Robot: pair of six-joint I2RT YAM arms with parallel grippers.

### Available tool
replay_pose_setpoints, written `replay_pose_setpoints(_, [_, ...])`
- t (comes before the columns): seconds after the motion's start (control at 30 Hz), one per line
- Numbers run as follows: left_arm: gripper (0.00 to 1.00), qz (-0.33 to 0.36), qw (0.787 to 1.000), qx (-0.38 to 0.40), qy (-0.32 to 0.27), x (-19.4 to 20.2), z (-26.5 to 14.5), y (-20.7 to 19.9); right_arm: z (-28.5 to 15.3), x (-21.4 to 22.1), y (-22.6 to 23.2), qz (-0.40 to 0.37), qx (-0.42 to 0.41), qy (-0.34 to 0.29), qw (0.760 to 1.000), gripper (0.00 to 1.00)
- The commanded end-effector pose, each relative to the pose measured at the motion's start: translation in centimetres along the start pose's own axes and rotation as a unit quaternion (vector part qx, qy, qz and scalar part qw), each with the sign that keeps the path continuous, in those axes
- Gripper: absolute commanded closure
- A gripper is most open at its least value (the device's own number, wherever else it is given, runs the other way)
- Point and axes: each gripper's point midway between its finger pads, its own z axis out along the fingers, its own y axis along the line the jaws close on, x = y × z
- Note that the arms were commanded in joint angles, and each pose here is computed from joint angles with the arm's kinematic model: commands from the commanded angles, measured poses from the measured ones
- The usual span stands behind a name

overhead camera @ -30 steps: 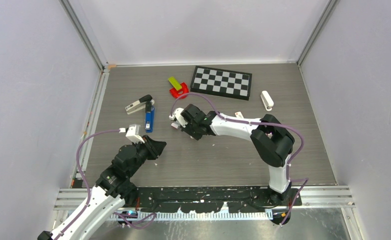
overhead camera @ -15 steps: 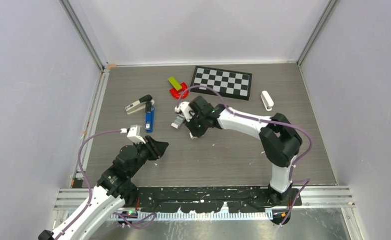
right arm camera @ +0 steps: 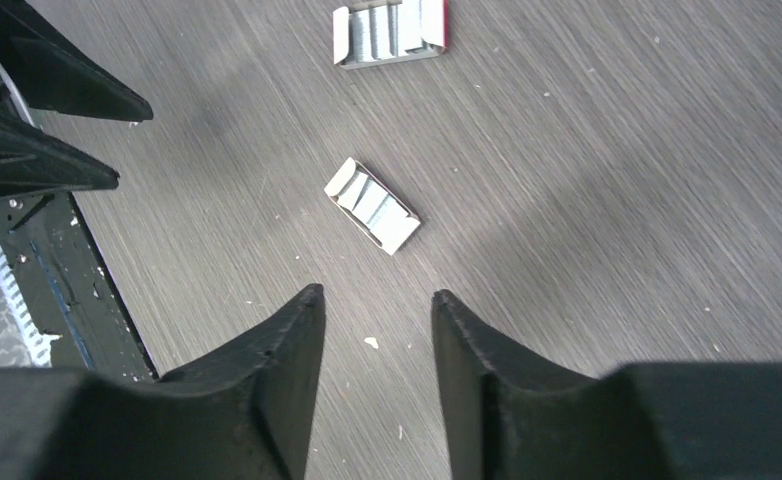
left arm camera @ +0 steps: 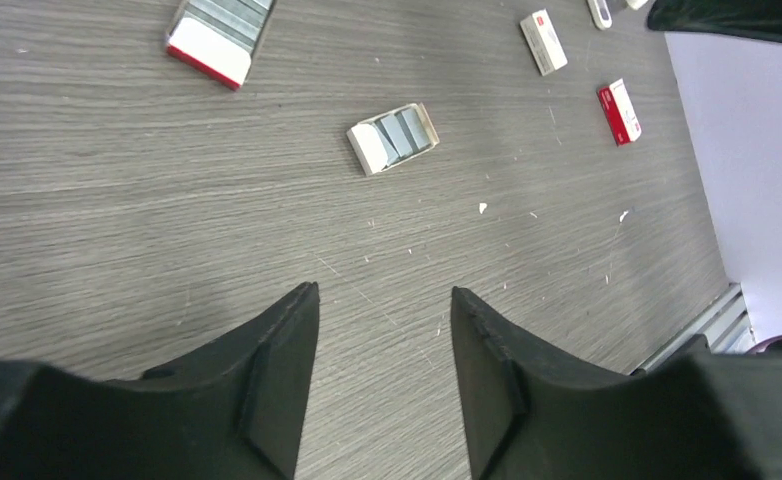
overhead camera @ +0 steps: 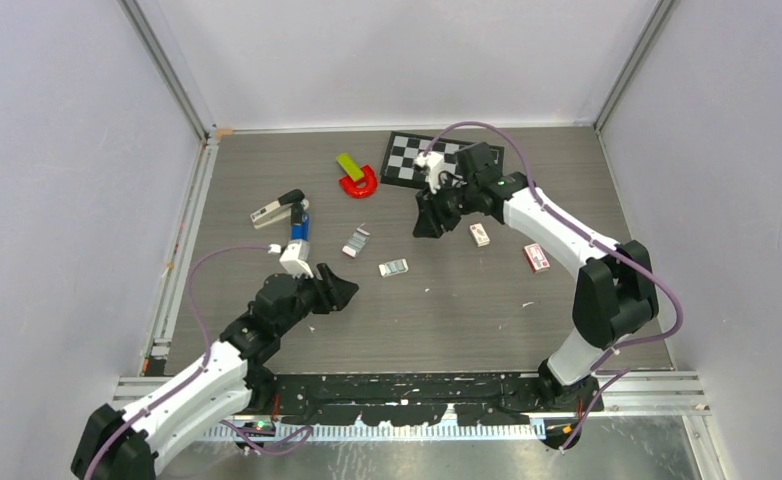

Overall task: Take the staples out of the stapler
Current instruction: Adjust the staple box at the center of the board.

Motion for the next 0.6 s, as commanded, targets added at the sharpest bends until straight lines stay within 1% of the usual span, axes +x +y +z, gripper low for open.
replay_pose_setpoints(0.0, [0.35, 0.034, 0.997, 0.068, -0.029, -2.2, 1.0, -3.1, -2.9, -1.2, 0.7, -0.023, -0.031, -0.041, 0.998, 0.47])
replay_pose_setpoints(0.13, [0.25, 0.069, 0.995, 0.073, -0.014, -2.1, 1.9, -3.4, -4.2, -1.5, -0.9, -0.013, -0.009, -0.056, 0.998, 0.45])
replay_pose_setpoints(0.23, [0.19, 0.085, 0.993, 0.079, -0.002, -2.2, 2.6, -3.9, -4.4, -1.2, -1.5, -0.006, -0.006, -0.057, 0.998, 0.44])
replay_pose_setpoints(0.3, [0.14, 0.098, 0.991, 0.086, 0.006, -2.4, 3.3, -4.4, -4.5, -1.0, -1.9, -0.014, 0.0, -0.051, 0.999, 0.42])
replay_pose_setpoints(0.47, [0.12, 0.156, 0.98, 0.11, 0.057, -1.5, 5.3, -5.2, -5.5, 0.5, -4.3, -0.036, 0.036, -0.023, 0.998, 0.34])
replay_pose_setpoints(0.53, [0.12, 0.171, 0.974, 0.129, 0.072, -1.3, 6.0, -5.9, -6.2, 1.3, -5.7, -0.027, 0.057, -0.01, 0.998, 0.28])
replay_pose_setpoints(0.57, [0.12, 0.176, 0.972, 0.139, 0.072, -1.3, 6.3, -6.2, -6.5, 1.6, -6.6, -0.014, 0.072, -0.002, 0.997, 0.23])
